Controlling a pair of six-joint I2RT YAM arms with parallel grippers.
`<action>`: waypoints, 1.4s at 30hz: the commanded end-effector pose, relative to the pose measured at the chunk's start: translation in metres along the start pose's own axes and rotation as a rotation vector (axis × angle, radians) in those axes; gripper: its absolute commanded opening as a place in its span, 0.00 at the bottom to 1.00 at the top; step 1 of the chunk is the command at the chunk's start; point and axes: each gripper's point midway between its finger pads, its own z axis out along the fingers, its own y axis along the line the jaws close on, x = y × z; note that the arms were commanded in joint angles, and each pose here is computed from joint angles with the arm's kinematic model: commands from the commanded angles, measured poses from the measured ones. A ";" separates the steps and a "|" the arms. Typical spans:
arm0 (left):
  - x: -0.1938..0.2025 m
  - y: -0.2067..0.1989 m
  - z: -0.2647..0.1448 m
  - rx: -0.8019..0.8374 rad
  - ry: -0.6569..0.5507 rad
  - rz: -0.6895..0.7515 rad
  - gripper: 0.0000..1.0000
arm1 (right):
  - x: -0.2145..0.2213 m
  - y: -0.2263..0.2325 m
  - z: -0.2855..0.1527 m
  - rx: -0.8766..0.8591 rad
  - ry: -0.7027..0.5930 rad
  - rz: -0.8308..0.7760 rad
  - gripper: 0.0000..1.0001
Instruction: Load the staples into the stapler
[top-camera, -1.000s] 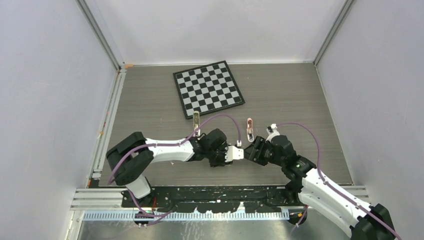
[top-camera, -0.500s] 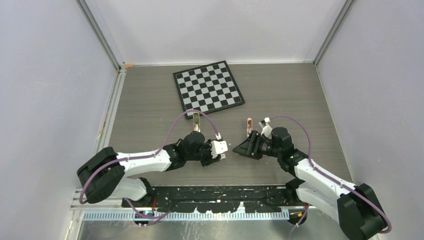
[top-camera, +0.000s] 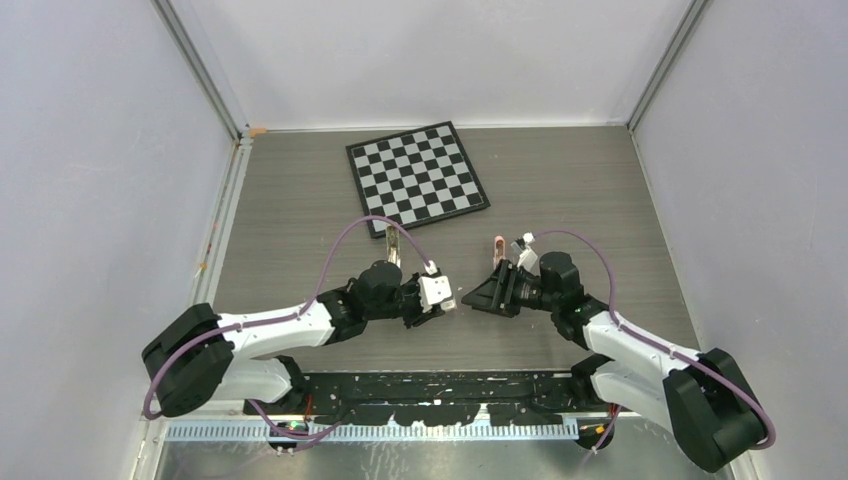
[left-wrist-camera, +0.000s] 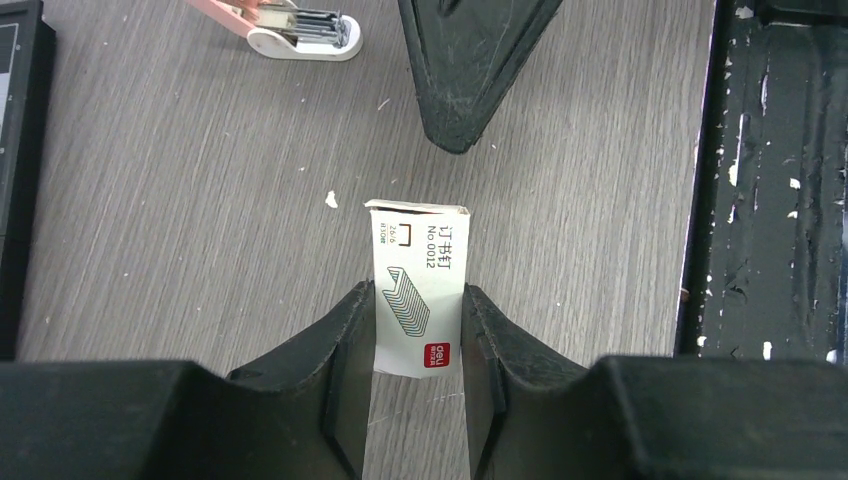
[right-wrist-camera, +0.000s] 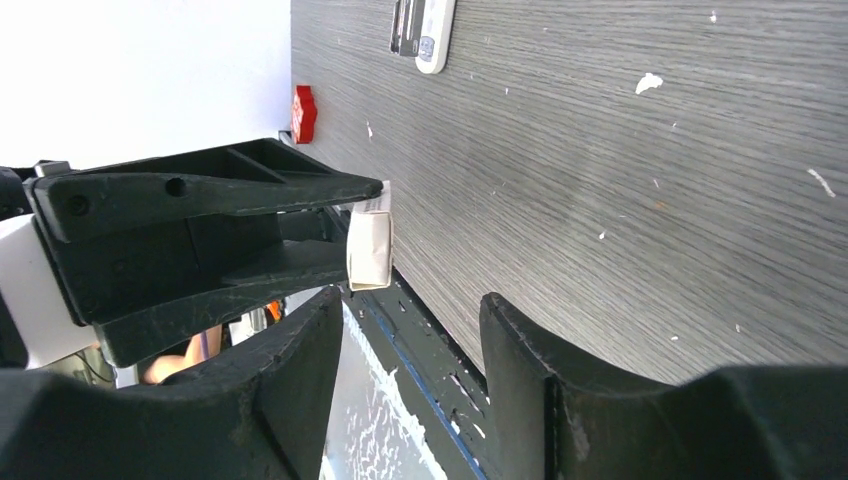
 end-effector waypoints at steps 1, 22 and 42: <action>-0.035 0.006 -0.004 -0.012 -0.115 0.026 0.29 | -0.012 0.017 0.002 -0.056 -0.024 -0.039 0.57; -0.050 0.003 -0.004 0.020 -0.149 0.042 0.29 | -0.015 0.021 0.008 -0.086 -0.014 -0.017 0.56; -0.056 0.003 0.001 0.037 -0.160 0.048 0.29 | -0.004 0.012 0.016 -0.078 0.028 0.010 0.56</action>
